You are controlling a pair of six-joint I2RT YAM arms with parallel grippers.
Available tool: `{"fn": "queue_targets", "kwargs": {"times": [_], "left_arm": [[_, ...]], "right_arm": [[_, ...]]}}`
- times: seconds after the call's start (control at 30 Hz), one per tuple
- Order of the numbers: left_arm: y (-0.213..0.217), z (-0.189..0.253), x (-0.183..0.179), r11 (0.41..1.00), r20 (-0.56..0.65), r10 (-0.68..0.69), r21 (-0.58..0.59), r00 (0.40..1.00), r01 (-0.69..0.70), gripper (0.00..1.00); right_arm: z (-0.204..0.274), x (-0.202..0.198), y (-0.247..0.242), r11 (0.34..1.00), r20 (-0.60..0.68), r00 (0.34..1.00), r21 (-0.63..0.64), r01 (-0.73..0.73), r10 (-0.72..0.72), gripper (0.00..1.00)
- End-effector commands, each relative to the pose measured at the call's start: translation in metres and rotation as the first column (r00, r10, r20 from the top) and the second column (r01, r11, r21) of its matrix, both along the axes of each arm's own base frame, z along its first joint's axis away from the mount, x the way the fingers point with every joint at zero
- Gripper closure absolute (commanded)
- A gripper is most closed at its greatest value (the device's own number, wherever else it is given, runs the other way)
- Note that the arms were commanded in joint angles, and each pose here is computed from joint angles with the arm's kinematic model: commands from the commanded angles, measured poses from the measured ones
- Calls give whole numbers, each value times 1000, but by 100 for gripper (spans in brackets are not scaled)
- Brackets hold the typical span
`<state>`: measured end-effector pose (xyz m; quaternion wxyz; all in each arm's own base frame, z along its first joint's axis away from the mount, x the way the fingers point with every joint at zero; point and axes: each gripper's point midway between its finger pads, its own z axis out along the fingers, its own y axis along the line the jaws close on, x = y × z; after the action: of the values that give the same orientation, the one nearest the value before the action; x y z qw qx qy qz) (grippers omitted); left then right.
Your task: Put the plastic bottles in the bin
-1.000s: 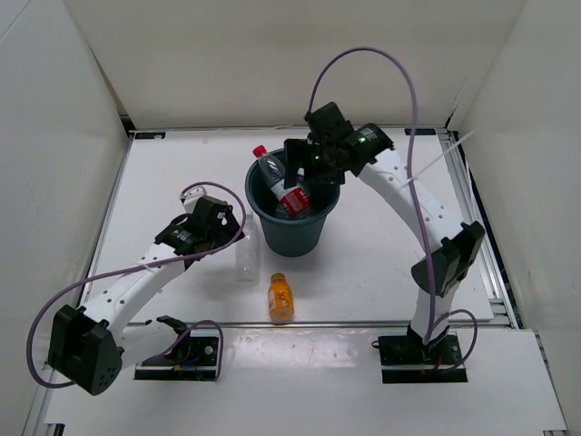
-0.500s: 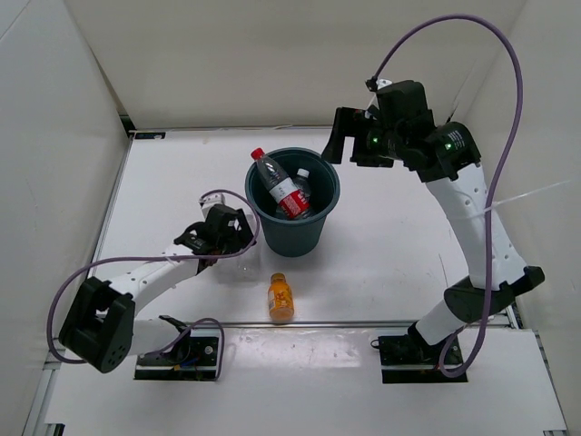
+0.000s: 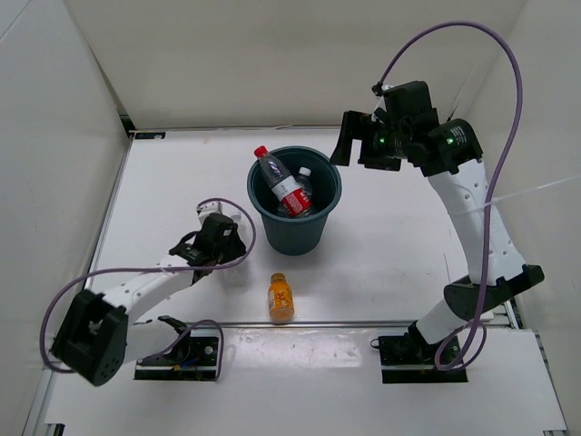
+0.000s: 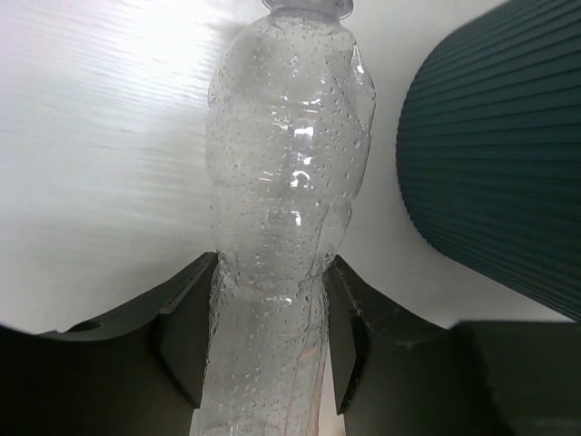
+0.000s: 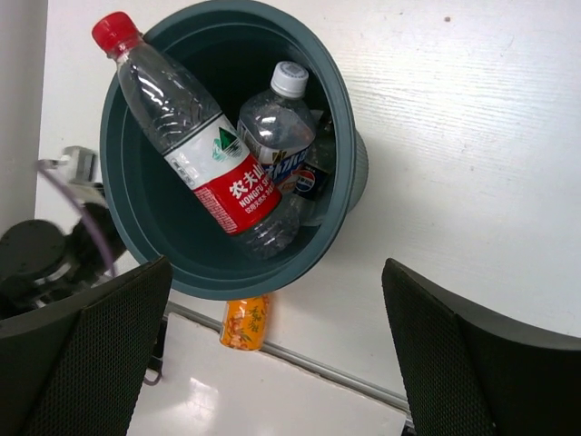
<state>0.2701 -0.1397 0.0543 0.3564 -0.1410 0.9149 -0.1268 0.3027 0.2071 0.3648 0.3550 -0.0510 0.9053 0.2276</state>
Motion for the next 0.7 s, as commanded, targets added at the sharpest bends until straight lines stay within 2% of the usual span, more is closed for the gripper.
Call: {"fn": "queue_targets", "kwargs": {"times": [0.0,0.1,0.13,0.2,0.23,0.3,0.33,0.37,0.47,0.57,0.67], "left_arm": [[24,71,16,994,163,98,32,982,-104,61],[41,156,23,986,370,162,-19,915,-167,58],[41,204,29,982,452,188,-76,872,-172,58],[37,250,38,984,519,176,-87,837,-153,58],[28,300,42,986,581,162,-132,798,-103,58],[6,315,60,989,577,127,-137,807,-57,58],[-1,343,64,984,604,130,-176,786,-28,58],[-13,335,79,985,579,120,-173,807,-22,58],[-44,340,92,973,558,95,-226,824,41,58],[-73,313,105,970,501,45,-230,864,82,58],[-97,306,102,961,490,-2,-241,872,137,50]], "right_arm": [[-3,1,1,1000,-2,1000,8,-26,26,0],[-13,5,3,1000,-26,999,18,-25,26,0],[-24,2,2,1000,-59,998,10,-19,19,0],[-31,4,3,999,-77,997,39,-20,23,0],[-33,2,4,998,-88,996,52,-17,22,0],[-46,5,1,998,-116,993,61,0,7,0],[-46,3,3,997,-121,993,75,0,9,0],[-49,4,0,997,-132,991,77,8,2,0],[-50,9,-5,996,-134,991,85,22,-11,0],[-50,12,-10,995,-136,990,90,37,-25,0],[-50,14,-20,994,-136,989,90,63,-51,0]]}}
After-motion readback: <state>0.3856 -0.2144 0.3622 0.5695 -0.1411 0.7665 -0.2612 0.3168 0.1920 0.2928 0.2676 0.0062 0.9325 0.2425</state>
